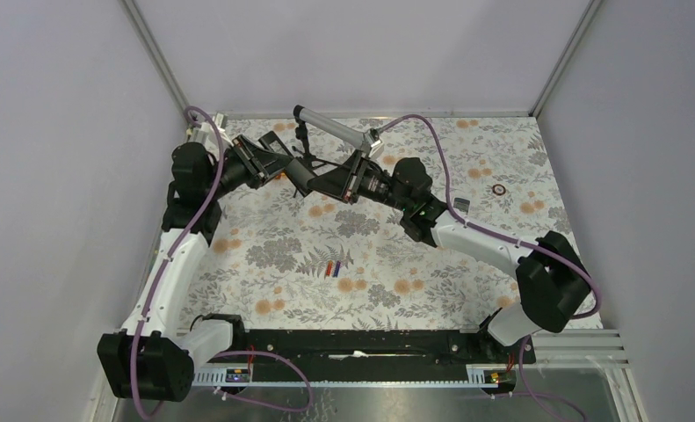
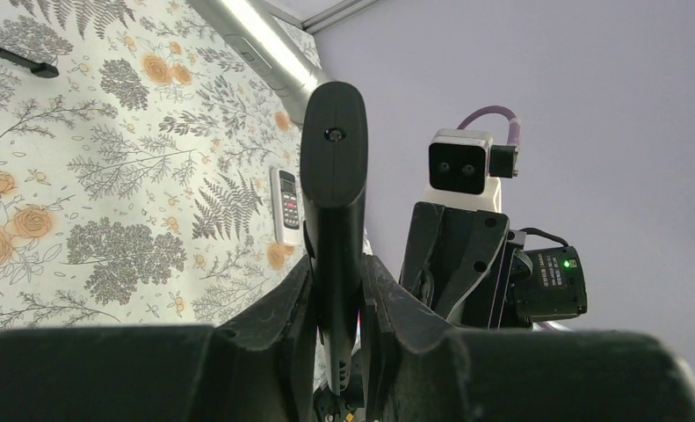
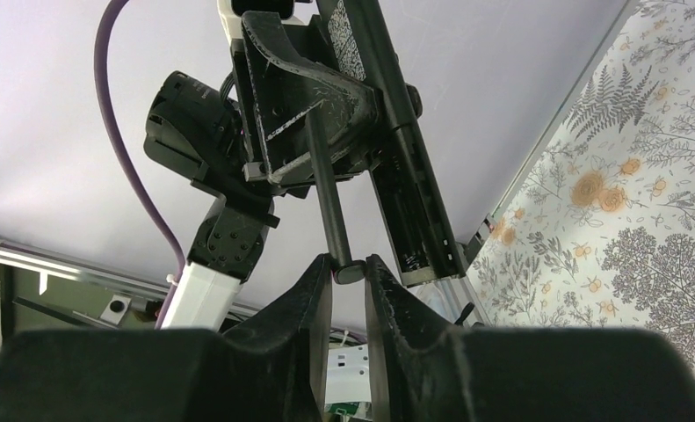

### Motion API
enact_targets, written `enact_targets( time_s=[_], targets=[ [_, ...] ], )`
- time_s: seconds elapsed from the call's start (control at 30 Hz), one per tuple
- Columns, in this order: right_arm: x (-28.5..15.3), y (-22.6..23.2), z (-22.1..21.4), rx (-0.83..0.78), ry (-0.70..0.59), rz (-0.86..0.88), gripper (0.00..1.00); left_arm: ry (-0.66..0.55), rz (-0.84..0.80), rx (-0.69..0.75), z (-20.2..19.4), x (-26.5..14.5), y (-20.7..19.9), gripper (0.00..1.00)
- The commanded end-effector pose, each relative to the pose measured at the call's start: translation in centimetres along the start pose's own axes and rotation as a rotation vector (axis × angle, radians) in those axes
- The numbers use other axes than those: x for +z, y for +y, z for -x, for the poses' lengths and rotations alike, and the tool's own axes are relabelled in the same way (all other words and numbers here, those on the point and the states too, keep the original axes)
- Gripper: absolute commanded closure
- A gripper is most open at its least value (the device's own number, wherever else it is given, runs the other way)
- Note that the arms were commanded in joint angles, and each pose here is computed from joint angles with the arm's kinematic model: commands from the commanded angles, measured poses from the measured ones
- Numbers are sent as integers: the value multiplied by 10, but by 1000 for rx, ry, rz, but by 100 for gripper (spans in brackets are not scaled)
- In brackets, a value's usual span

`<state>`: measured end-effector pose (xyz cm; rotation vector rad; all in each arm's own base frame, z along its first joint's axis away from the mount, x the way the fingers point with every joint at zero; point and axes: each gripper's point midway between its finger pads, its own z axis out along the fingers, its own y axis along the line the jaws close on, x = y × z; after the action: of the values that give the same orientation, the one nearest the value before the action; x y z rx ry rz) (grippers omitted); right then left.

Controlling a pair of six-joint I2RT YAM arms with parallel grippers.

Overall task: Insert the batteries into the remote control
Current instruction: Remove the battery cover from the remote control, then place the battery cover at the center of the board.

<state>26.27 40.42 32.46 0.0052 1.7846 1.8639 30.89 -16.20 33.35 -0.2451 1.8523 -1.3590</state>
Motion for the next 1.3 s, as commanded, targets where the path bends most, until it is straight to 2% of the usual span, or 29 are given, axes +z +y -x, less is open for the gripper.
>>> enact_targets(
  time_s=[0.0,0.2,0.3,0.43,0.6,0.8,0.93,1.1,1.13,1.17,1.23,1.27],
  targets=[
    [6,29,14,-59,-36,104,77,15,-48,47,-5,-3,-11,100],
    [-4,20,13,-91,-56,68,82,-26,172,58,-3,-6,35,100],
    [-16,-2,9,-106,-63,-12,83,-46,282,75,-3,-12,58,100],
    [-43,-34,8,-122,-90,-136,83,-42,306,94,-6,-14,66,100],
    [-91,-90,-1,-96,-145,-367,83,-9,221,136,-14,-14,54,100],
    [-165,-181,-32,116,-225,-704,84,18,-2,294,-35,-24,22,100],
    [-191,-219,-43,223,-245,-788,84,43,-147,361,-49,-32,0,100],
    [-196,-243,-53,305,-221,-801,84,84,-243,398,-56,-37,-18,100],
    [-196,-244,-55,310,-213,-801,82,91,-252,407,-57,-38,-20,100],
    [-197,-247,-55,311,-212,-811,74,95,-254,417,-57,-39,-21,100],
    [-199,-251,-53,294,-208,-847,52,97,-257,436,-57,-40,-23,100],
    [-206,-255,-54,274,-195,-901,44,99,-260,444,-57,-40,-23,100]
  ],
)
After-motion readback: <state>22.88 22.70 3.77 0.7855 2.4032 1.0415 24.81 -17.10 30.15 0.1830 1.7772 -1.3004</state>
